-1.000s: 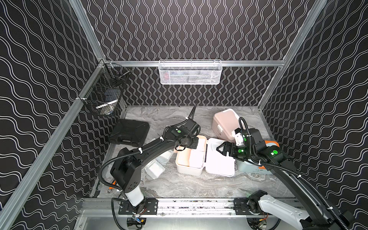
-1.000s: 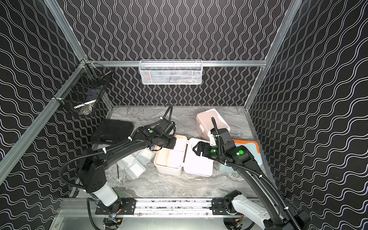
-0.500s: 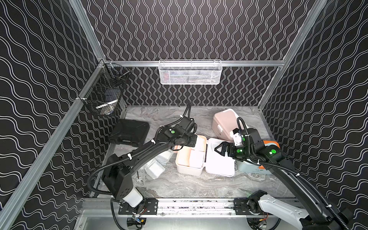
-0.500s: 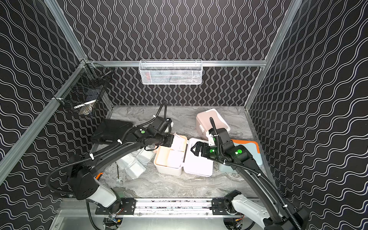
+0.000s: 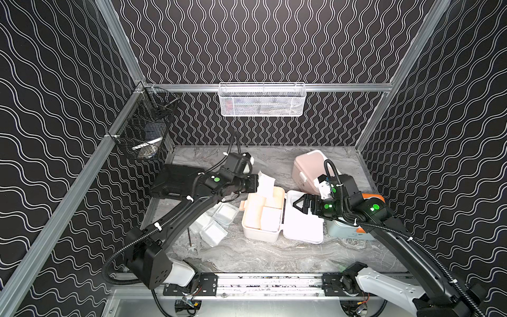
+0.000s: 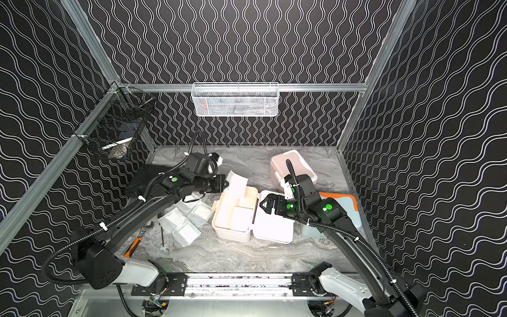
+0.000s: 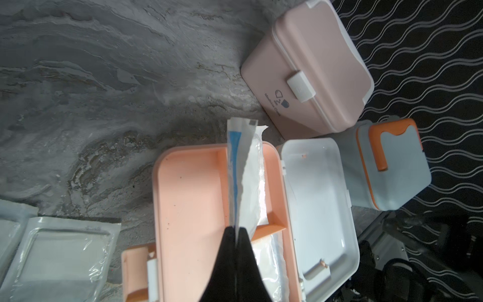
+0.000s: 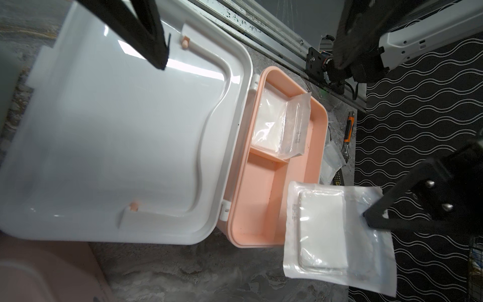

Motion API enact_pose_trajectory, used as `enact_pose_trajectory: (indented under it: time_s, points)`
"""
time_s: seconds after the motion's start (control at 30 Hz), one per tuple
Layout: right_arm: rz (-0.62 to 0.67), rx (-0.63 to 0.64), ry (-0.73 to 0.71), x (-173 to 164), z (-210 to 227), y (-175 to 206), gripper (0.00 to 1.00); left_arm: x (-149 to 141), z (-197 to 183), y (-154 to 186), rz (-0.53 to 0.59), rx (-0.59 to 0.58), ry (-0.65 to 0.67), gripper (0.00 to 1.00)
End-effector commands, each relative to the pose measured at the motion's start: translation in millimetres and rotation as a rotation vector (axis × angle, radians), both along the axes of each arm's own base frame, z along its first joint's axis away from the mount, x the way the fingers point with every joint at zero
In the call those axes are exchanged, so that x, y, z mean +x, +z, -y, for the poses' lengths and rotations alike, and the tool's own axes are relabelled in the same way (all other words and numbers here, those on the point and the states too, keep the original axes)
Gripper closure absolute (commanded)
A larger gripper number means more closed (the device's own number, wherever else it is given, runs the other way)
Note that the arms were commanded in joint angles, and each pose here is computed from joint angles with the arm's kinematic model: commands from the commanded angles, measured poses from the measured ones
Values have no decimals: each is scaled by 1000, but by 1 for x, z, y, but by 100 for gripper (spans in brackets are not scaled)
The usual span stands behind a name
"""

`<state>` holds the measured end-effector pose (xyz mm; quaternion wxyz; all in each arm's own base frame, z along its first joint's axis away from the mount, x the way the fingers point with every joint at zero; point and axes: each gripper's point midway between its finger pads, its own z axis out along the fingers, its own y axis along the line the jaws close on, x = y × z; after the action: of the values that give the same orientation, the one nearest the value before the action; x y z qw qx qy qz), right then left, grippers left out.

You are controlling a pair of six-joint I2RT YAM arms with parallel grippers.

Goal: Open first aid kits and take out gauze
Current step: Pick up the gauze from the first aid kit, then place the gauze at the center of the board.

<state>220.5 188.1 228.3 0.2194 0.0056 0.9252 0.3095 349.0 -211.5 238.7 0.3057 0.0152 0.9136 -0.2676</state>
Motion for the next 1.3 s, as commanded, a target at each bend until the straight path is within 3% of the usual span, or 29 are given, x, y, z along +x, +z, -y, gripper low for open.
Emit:
enact_pose_trajectory:
  time_s: [0.0,0.13,0.3,0.57,0.77,1.03,1.27]
  points:
    - [25,26,28,1,-12,8,0,19,-27,17,47,-95,98,100]
    - [22,4,65,-2,-24,5,0,43,-84,16,65,-161,285,100]
    - [20,-4,89,-4,-33,0,0,70,-140,-12,6,-264,507,100]
    - [2,-18,103,-5,-38,-9,0,104,-175,-82,-128,-380,802,100]
    - [-5,-28,105,-7,-37,-11,0,111,-192,-130,-208,-401,994,100]
    - [-16,-33,111,-9,-37,-17,0,106,-202,-168,-268,-363,1093,100]
    - [-21,-30,119,-7,-41,-20,0,86,-205,-171,-269,-312,1115,98]
